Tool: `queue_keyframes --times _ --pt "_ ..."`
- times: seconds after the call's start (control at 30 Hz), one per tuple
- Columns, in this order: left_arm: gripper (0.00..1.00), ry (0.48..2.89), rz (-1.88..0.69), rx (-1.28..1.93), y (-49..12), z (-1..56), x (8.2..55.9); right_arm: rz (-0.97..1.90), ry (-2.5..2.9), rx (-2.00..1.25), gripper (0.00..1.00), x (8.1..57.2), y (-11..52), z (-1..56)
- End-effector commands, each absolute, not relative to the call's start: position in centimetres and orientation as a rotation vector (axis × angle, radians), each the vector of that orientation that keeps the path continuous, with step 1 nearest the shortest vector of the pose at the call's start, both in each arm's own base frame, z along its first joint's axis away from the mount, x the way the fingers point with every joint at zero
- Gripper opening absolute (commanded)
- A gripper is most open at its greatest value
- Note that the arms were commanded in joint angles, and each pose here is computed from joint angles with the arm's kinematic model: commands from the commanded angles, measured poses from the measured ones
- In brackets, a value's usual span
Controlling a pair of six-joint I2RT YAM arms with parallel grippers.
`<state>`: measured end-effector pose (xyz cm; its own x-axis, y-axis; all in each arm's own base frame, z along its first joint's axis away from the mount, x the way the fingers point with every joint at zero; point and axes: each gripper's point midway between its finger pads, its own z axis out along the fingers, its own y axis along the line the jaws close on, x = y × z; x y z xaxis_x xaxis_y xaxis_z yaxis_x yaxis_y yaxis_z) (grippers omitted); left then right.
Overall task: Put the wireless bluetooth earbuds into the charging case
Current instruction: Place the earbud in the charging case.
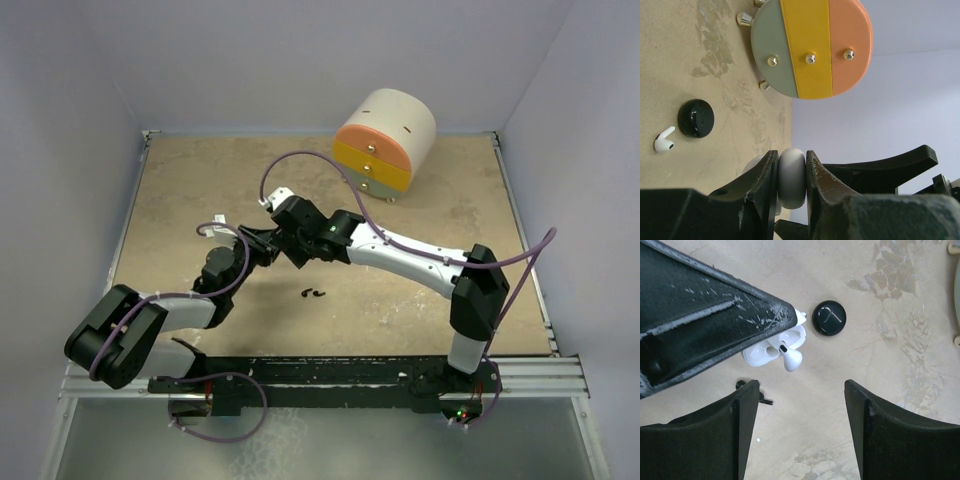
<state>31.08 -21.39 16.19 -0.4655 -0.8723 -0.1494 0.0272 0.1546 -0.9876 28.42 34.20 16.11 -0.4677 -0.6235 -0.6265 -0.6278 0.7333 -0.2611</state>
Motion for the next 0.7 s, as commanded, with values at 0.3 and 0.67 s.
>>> queue_keyframes --times 0.3,0.67 --pt "0.0 1.547 -1.5 -0.789 -21.6 19.0 30.9 0.058 2.169 -0.838 0.71 30.4 33.1 17.8" --pt "0.0 1.543 -1.516 -0.784 -21.7 19.2 30.8 0.06 2.159 -0.79 0.71 34.3 32.0 17.1"
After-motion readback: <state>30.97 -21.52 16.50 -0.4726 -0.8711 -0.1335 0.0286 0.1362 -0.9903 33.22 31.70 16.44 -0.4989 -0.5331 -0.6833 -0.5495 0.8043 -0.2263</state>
